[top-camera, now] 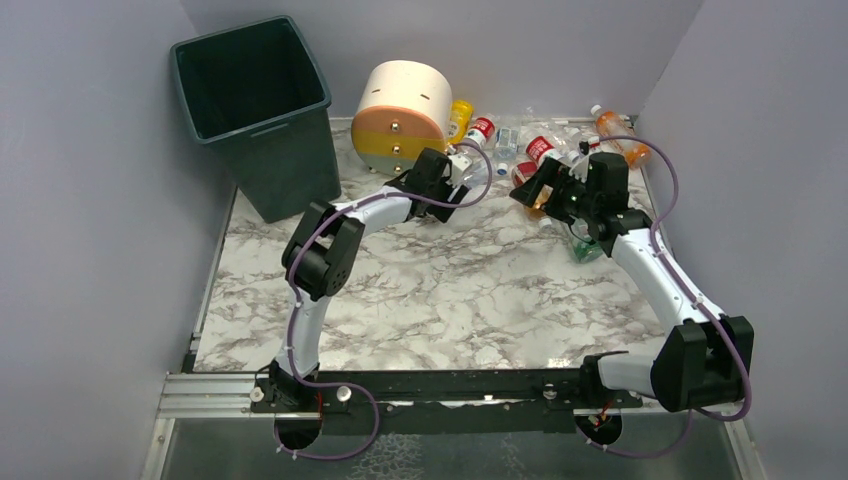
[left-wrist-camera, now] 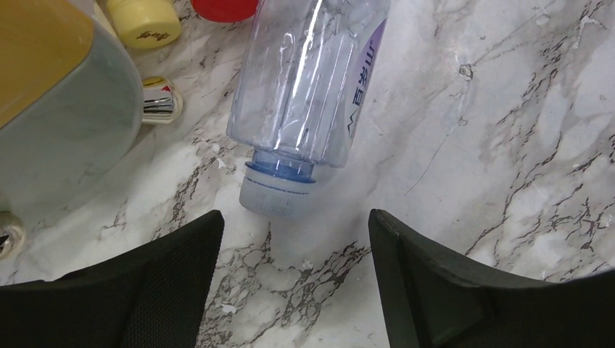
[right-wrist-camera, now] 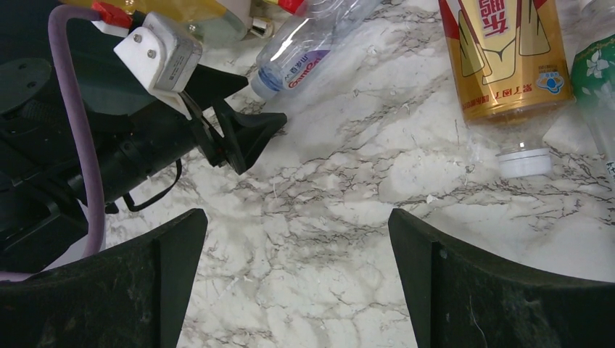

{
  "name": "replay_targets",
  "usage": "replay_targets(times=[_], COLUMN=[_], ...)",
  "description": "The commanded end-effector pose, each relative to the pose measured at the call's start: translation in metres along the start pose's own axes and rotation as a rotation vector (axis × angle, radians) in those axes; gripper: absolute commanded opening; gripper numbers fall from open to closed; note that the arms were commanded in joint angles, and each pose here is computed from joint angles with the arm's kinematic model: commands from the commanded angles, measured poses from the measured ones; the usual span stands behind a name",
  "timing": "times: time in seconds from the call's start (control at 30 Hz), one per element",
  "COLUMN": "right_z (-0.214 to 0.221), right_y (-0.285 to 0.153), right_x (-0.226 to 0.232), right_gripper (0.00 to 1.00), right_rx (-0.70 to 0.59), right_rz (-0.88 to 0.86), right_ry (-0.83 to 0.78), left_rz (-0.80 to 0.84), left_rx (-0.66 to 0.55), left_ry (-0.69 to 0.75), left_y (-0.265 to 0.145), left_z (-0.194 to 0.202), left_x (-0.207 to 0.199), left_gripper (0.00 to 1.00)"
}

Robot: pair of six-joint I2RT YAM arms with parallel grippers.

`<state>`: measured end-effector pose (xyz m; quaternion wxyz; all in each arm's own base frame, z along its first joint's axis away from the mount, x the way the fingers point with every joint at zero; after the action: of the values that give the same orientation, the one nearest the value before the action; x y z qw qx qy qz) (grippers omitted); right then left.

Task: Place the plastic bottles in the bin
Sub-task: Pick up the plastic bottle at the center of the board.

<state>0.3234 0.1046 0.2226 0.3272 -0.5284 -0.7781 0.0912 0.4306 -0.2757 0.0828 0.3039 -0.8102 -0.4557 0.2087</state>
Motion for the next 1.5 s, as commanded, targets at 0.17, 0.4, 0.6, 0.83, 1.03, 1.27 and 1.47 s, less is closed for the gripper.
replay_targets(times=[0.17, 0.4, 0.6, 0.83, 1.03, 1.27, 1.47], right_z=[-0.004, -0.004, -0.004, -0.003, -0.007, -0.013, -0.020], right_y=[-0.004, -0.004, -0.005, -0.005, -0.006, -0.010, -0.013], right_x=[0.000, 0.000, 0.000, 0.000, 0.001, 0.004, 0.008], right_gripper=[0.99, 0.99, 0.99, 0.99, 0.99, 0.99, 0.99], right_rx=[-0.035, -0.037, -0.039, -0.037, -0.045, -0.058, -0.075], right_rz=[-0.014, -0.018, -0.018, -0.022, -0.024, -0.027, -0.037], right_ry=[-0.021, -0.018, -0.017, -0.014, -0.016, -0.019, -0.018], left_rz=[0.047, 0.049, 0.076, 0.083, 0.103, 0.106, 0.116], left_rx=[-0.036, -0.028, -0.016, -0.009, -0.003, -0.014, -0.046], left_ry=[0.006, 0.014, 0.007, 0.000, -0.009, -0.026, -0.046], left_y=[0.011, 0.020, 0.021, 0.024, 0.016, -0.014, -0.042], left_z=[-0.015, -0.013, -0.010, -0.006, -0.008, -0.011, -0.020], left_x=[-0.007, -0.006, -0.010, -0.011, -0.014, -0.016, -0.018], left_gripper=[0.62, 0.55, 0.51, 0.40, 0.34, 0.33, 0.33])
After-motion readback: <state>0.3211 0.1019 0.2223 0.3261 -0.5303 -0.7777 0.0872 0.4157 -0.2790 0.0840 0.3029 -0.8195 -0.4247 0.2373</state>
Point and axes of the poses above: each gripper's point midway between its finger pads, its own y axis out along the fingers, its own x axis along the line the jaws close on, z = x × y, the point moved 5 cm from there along -y, back along the fingers, and after that the axes turned 15 degrees about -y, right-handed, at the moved point
